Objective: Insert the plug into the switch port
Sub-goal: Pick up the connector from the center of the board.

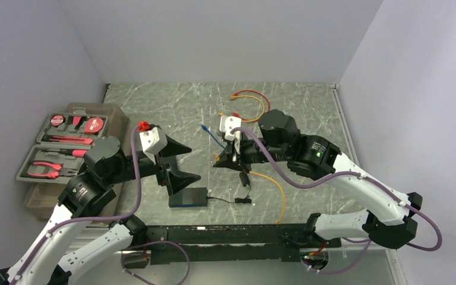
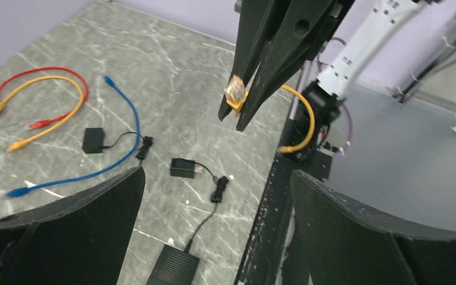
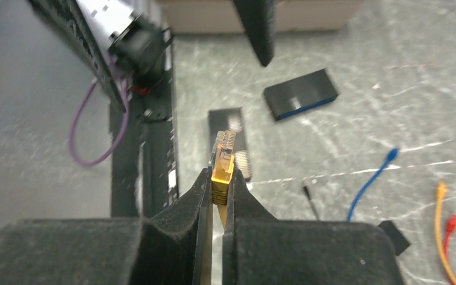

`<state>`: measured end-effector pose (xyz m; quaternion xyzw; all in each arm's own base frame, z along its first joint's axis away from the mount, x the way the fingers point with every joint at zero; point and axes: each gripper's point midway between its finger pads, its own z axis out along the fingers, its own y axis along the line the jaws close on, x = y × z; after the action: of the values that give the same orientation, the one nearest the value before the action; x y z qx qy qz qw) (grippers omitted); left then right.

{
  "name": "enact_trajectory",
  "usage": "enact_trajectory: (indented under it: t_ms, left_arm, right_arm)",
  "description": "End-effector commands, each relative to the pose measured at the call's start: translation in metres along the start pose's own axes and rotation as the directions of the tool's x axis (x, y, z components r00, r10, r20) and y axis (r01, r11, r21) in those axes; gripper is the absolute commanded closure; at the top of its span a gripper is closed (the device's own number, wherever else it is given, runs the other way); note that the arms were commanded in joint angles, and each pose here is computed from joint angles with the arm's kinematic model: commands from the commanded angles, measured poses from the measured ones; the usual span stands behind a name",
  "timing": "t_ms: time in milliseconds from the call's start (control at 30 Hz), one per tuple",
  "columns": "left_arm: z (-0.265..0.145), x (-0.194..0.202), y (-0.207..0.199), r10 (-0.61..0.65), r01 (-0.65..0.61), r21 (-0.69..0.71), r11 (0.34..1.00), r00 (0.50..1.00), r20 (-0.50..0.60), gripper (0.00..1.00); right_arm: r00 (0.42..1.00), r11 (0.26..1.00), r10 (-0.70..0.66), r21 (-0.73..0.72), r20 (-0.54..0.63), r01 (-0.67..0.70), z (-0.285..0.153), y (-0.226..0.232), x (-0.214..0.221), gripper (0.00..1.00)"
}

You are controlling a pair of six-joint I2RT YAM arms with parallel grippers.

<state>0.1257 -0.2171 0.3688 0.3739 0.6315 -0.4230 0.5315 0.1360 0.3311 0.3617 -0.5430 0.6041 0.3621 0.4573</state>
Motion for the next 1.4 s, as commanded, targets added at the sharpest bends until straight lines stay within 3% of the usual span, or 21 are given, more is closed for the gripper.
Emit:
enact_trajectory:
  t_ms: [0,267,500,1100,1367]
  left_arm:
    - [-0.006,0.002,-0.028,0.039,-0.032,0.163,0.986,0.998,-0.041,0.01]
    - [-0.009,0.023,-0.055,0.033,0.006,0.346,0.938,0.994,-0.106,0.07]
    - [-0.011,0.03,-0.067,0.017,0.034,0.429,0.903,0.993,-0.114,0.14]
    - [0.003,0.04,-0.053,-0.05,0.116,0.376,0.919,0.982,-0.181,0.43]
    - [0.012,0.046,-0.041,-0.074,0.14,0.318,0.938,0.975,-0.21,0.5]
  right_arm:
    - [0.994,0.982,0.014,-0.184,-0.108,-0.034,-0.008,0.035,0.027,1.0]
    - [0.989,0.92,0.043,-0.38,-0.14,-0.094,0.001,0.067,0.049,1.0]
    - [0.991,0.887,0.056,-0.449,-0.124,-0.106,0.007,0.077,0.048,1.0]
    - [0.993,0.902,0.072,-0.419,-0.095,-0.106,0.023,0.066,0.033,1.0]
    - [0.992,0.906,0.08,-0.408,-0.094,-0.112,0.027,0.063,0.031,1.0]
